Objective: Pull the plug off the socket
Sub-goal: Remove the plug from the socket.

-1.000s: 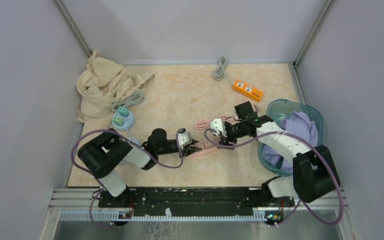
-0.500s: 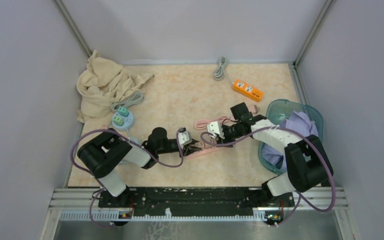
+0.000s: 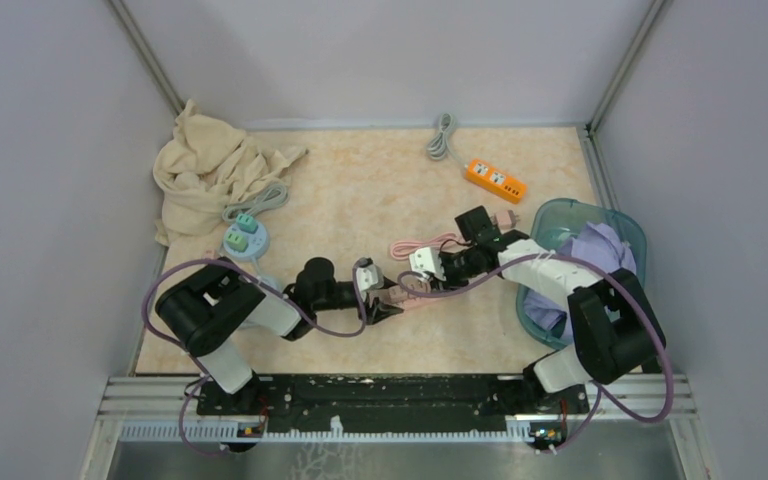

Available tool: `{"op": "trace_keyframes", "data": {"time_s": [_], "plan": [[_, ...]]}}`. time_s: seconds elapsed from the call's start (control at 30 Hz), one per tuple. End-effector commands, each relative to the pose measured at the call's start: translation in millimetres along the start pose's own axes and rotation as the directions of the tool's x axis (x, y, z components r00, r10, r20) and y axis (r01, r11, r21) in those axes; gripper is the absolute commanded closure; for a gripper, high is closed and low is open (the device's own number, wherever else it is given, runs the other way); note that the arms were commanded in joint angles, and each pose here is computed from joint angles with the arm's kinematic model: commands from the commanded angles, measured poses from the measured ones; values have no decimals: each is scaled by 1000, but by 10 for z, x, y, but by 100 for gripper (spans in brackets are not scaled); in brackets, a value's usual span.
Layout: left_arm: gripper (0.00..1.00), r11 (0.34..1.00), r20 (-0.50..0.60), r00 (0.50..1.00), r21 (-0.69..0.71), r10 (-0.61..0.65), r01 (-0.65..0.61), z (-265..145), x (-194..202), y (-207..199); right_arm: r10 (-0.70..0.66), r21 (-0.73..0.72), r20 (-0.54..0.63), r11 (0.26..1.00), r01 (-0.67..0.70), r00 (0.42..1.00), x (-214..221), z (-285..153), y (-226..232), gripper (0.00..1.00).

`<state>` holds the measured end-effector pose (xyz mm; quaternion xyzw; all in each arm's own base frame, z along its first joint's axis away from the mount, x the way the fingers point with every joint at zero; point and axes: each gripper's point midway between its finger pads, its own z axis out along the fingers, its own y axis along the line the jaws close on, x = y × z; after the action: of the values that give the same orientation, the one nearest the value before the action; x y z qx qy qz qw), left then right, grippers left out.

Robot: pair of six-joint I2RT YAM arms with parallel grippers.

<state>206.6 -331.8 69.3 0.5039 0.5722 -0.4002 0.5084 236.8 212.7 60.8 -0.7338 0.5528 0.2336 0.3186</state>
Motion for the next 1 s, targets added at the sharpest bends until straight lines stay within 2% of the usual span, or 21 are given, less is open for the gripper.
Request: {"op": "trace_keyframes", "data": {"time_s": [0.0,0.13,0.2,0.47,0.57,0.77,0.97], "plan": [[27,998,28,998,18,-62,62,-51,-19,-129,-45,-52,42,998,47,998,-219,62,95,97],[14,997,57,996,33,-72,71,-10,-121,-129,-47,-72,54,996,51,997,-295,111,139,99],[1,998,80,995,10,-56,55,-19,-164,-98,-39,-78,62,996,44,997,-323,118,150,100],[0,998,166,986,-53,-9,17,11,-261,-36,-24,-77,72,997,29,997,-359,126,146,100],[5,996,167,986,-84,-4,18,61,-257,-9,-23,-76,73,997,28,997,-364,130,143,100],[31,994,136,991,-106,11,3,150,-211,-8,-17,-74,74,997,22,997,-366,139,145,100],[38,994,101,995,-108,18,-7,206,-124,-2,-17,-74,73,997,22,997,-369,142,146,100]]}}
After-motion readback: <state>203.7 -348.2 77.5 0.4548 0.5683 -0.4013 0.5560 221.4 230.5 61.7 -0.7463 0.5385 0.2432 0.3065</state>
